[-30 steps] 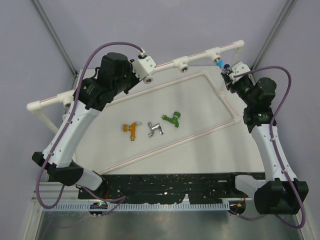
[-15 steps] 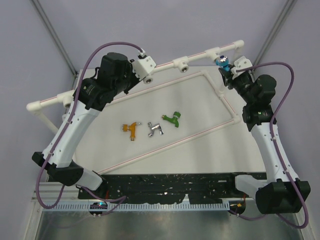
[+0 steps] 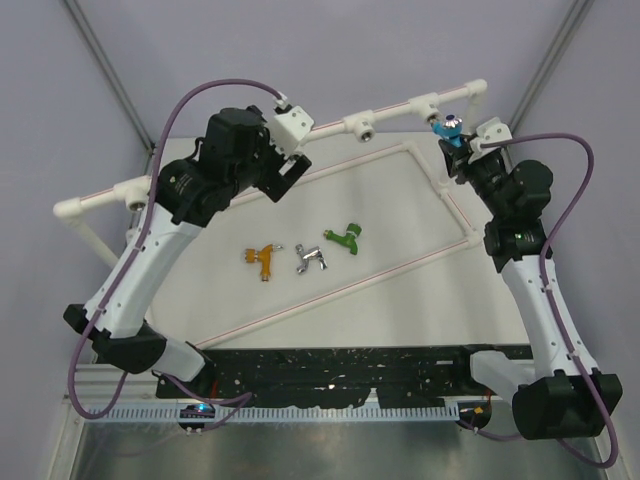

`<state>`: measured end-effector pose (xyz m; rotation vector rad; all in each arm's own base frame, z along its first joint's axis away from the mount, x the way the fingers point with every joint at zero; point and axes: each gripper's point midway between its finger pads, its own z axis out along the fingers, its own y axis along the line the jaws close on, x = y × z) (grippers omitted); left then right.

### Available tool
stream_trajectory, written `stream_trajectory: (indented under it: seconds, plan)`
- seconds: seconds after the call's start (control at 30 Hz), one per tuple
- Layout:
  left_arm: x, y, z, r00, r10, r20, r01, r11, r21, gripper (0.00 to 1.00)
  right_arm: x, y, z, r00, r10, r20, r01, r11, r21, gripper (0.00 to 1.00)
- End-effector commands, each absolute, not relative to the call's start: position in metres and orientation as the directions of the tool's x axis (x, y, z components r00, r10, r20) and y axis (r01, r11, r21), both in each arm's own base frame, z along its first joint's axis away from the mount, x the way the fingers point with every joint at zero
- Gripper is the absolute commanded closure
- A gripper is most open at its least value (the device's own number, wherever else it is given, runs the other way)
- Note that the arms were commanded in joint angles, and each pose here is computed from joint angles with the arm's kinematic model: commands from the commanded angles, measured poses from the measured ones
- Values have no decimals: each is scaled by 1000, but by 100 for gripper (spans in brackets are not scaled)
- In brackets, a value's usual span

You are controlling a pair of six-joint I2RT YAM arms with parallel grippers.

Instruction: Install the water faucets

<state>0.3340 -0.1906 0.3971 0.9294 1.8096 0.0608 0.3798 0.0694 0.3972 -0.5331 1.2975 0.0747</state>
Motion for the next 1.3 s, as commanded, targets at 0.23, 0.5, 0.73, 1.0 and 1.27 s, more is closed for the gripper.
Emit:
stream_trajectory:
  seconds: [0.23,0.5,0.73,1.0,1.27]
  plan:
    - [316,-179,489,42,472,-881,482,762,432,0,295,98,445,431,-155,-889,-461,809,-365,95]
    - [222,-241,490,442,339,-830,729,403,553,0,226,170,444,480,0,-877,-732,551,-400,95]
    - [177,-287,453,570,282,-772,764,163,624,0,182,218,436,469,96,-878,-844,340,-414,95]
    - [163,-318,445,635,252,-731,741,70,668,4,152,240,433,467,150,-871,-875,217,-432,95]
    - [160,-324,437,628,276,-727,751,27,659,26,144,243,429,464,158,-872,-882,180,-436,95]
